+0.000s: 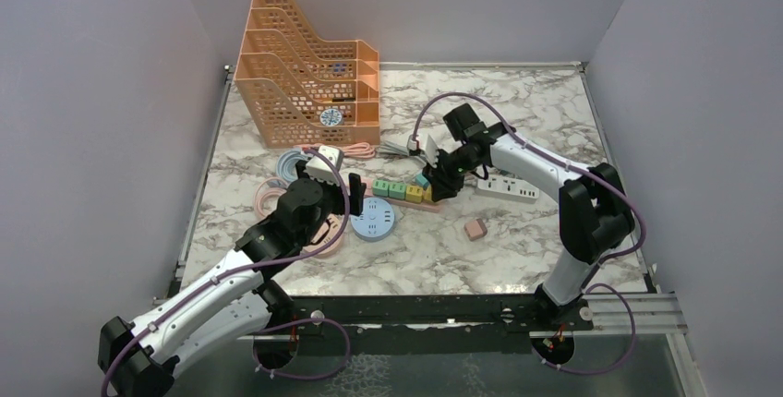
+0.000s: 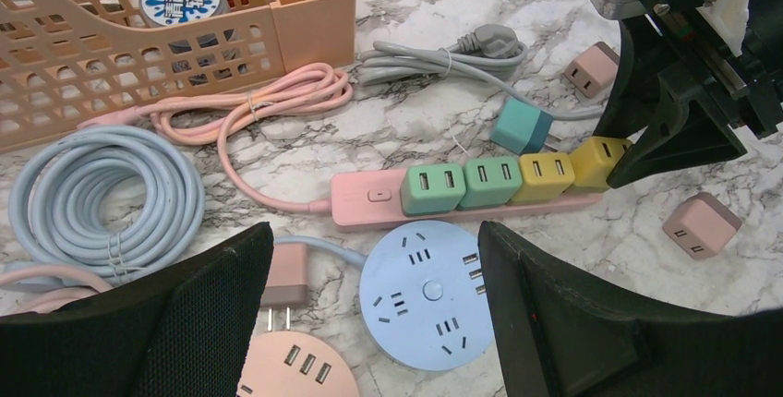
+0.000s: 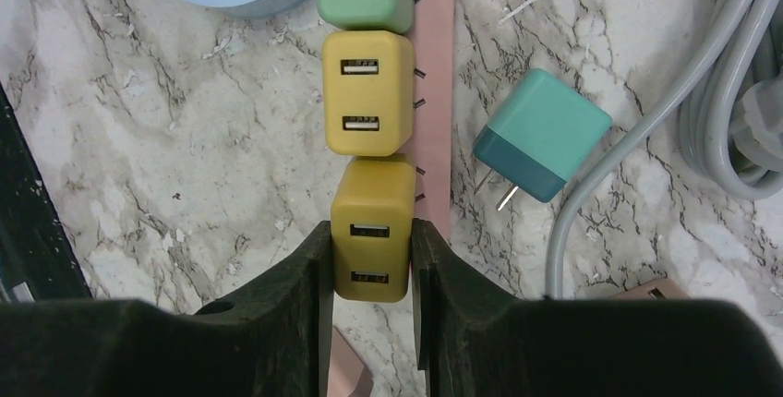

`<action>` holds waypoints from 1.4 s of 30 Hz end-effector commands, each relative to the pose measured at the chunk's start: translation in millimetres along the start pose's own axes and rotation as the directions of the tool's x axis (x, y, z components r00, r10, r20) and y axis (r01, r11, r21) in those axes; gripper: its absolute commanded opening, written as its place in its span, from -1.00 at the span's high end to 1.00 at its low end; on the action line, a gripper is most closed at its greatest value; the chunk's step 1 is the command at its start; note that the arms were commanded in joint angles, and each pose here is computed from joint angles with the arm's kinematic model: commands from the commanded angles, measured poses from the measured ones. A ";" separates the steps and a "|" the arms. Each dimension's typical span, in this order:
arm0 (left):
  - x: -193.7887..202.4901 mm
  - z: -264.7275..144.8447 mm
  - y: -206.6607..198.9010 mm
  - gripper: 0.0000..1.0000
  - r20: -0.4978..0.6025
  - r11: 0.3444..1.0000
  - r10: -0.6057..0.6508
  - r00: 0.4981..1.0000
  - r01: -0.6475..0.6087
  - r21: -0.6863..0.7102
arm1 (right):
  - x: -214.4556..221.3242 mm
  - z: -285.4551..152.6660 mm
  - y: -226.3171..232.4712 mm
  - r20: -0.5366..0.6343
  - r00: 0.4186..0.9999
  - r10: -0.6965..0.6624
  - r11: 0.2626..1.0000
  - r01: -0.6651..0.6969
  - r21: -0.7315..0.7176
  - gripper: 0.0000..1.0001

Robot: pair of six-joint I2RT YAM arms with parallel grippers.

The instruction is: Insert the plug

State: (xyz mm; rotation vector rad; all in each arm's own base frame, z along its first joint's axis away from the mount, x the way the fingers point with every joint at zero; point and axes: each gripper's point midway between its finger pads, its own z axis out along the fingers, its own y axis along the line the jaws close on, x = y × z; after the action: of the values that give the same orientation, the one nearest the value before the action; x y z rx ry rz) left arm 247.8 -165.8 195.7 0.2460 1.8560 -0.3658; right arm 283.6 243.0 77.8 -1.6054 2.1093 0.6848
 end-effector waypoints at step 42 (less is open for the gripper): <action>-29.7 2.0 8.3 -0.68 0.107 0.998 0.028 0.994 -0.022 -0.057 | 131.4 56.3 15.9 -0.335 0.942 -0.012 0.996 0.040 0.076 0.98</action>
State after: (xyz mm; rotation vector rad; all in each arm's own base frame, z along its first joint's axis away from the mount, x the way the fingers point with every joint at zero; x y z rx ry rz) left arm 257.5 -163.4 211.0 0.2321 1.7857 -0.3324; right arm 282.9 246.2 49.1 -1.6179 1.9589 0.4525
